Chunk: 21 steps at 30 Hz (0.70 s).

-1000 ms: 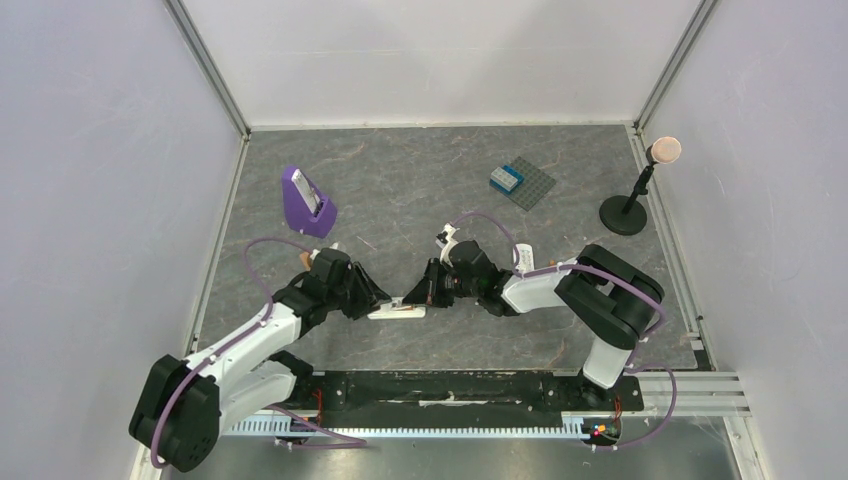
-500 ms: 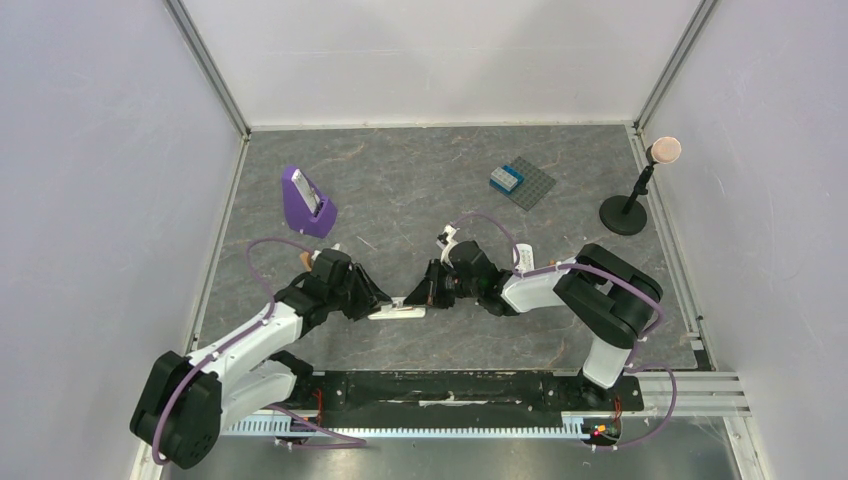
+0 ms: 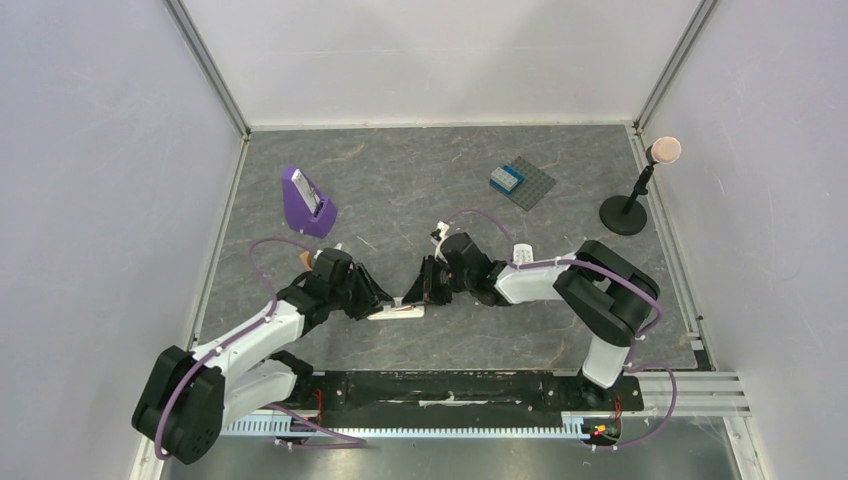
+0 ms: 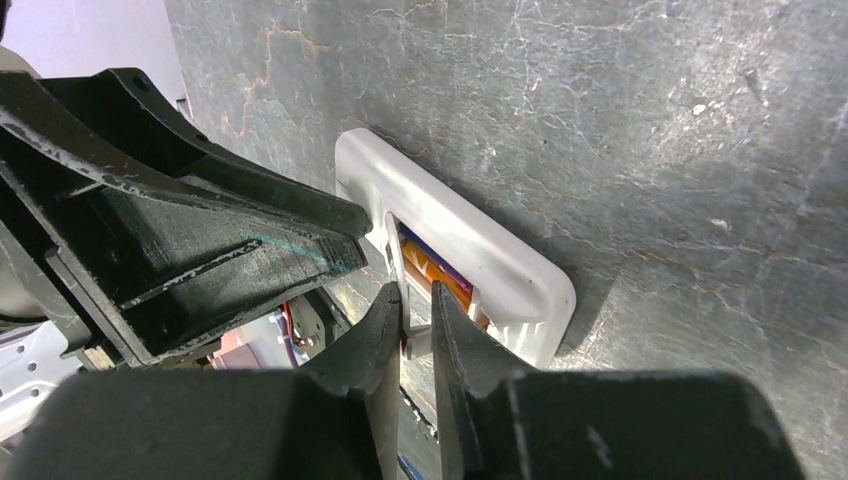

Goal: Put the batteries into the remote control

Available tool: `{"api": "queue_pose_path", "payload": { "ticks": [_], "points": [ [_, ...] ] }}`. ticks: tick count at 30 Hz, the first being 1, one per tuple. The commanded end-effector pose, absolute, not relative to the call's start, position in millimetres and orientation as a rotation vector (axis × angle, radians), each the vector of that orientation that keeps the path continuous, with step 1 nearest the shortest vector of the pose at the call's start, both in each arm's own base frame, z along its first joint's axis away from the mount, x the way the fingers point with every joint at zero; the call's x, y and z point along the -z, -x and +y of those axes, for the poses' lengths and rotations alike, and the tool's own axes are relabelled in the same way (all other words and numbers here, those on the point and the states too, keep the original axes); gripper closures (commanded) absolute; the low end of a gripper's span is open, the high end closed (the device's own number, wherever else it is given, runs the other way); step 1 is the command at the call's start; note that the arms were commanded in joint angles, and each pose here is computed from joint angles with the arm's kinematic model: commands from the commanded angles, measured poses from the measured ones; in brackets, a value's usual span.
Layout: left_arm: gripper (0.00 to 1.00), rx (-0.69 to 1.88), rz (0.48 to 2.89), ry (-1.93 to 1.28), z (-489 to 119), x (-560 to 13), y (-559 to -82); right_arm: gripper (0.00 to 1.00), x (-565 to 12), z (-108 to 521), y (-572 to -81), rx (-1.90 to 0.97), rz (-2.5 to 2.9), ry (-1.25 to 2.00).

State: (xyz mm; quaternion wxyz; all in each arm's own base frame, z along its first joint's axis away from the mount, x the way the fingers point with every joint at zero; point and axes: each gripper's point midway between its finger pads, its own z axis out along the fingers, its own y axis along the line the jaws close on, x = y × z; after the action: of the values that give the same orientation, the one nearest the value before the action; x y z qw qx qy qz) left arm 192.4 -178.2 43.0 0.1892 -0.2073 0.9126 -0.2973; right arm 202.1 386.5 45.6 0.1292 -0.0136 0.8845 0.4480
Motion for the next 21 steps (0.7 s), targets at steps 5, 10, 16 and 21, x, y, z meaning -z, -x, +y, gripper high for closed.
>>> {"api": "queue_pose_path", "payload": {
  "ticks": [5,10,16,21],
  "points": [
    [0.57,0.825,2.573,0.542,-177,-37,-192,0.80,-17,376,-192,-1.139,2.737,0.056],
    [0.59,0.814,2.584,0.546,-176,-34,-192,0.69,-18,374,-193,-1.107,2.750,0.064],
    [0.59,0.812,2.584,0.547,-176,-33,-192,0.60,-27,376,-199,-1.088,2.736,0.077],
    [0.59,0.802,2.580,0.554,-175,-33,-193,0.54,-34,375,-201,-1.072,2.734,0.084]
  ]
}}
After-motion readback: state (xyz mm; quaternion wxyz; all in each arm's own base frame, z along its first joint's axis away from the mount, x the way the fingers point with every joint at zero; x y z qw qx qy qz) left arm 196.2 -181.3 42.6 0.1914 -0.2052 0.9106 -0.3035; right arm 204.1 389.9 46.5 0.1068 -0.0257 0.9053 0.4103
